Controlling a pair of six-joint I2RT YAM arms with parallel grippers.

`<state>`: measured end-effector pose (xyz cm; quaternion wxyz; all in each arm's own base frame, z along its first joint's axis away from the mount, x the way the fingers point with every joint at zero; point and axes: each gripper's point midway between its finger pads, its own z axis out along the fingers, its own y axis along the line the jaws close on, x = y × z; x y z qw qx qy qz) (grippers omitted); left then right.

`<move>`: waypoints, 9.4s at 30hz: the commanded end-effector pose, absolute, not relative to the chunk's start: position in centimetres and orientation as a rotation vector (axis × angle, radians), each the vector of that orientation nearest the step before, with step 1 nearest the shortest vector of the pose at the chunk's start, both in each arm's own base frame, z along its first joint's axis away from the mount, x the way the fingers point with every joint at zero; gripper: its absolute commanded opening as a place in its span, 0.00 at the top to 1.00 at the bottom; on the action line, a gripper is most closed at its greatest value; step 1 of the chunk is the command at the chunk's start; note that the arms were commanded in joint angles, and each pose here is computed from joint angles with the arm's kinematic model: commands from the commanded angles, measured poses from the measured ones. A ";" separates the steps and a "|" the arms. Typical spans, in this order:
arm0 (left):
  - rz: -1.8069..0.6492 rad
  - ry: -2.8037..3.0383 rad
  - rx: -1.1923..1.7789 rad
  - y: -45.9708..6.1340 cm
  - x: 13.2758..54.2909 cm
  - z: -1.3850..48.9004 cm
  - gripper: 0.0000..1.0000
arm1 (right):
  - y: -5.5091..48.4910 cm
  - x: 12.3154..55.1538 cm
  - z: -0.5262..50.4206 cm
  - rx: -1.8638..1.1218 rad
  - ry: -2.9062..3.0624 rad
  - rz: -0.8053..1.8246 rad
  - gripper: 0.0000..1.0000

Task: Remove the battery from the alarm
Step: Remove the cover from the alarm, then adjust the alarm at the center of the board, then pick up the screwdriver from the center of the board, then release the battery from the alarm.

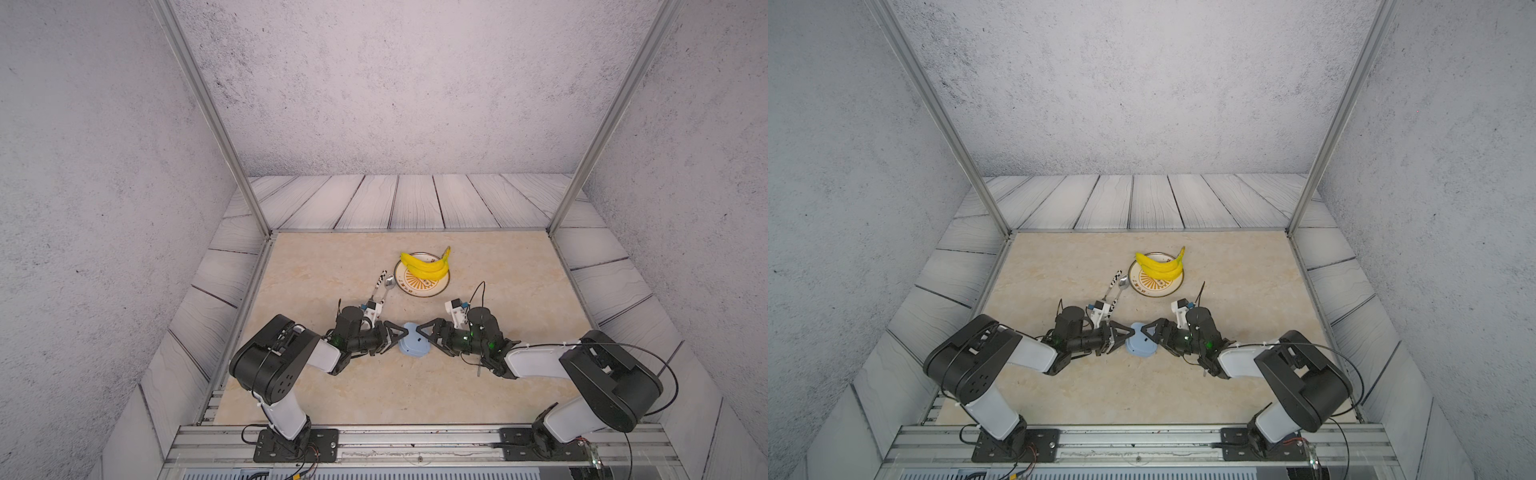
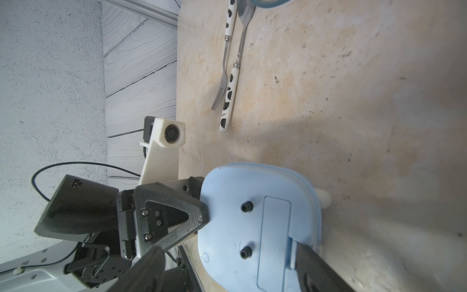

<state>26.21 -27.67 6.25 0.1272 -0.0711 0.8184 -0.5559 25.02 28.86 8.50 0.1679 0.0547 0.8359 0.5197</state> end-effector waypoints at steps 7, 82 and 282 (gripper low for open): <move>-1.572 2.415 -0.233 -27.3 26.4 5.1 0.89 | 30.1 24.8 12.3 0.043 2.245 1.589 0.16; -1.203 2.708 -0.091 -24.9 25.6 3.1 0.82 | 30.9 23.6 6.3 -0.900 2.579 1.047 0.34; -0.965 2.250 0.366 -24.5 24.3 18.2 0.12 | 21.8 26.0 25.1 -0.325 1.965 0.866 1.00</move>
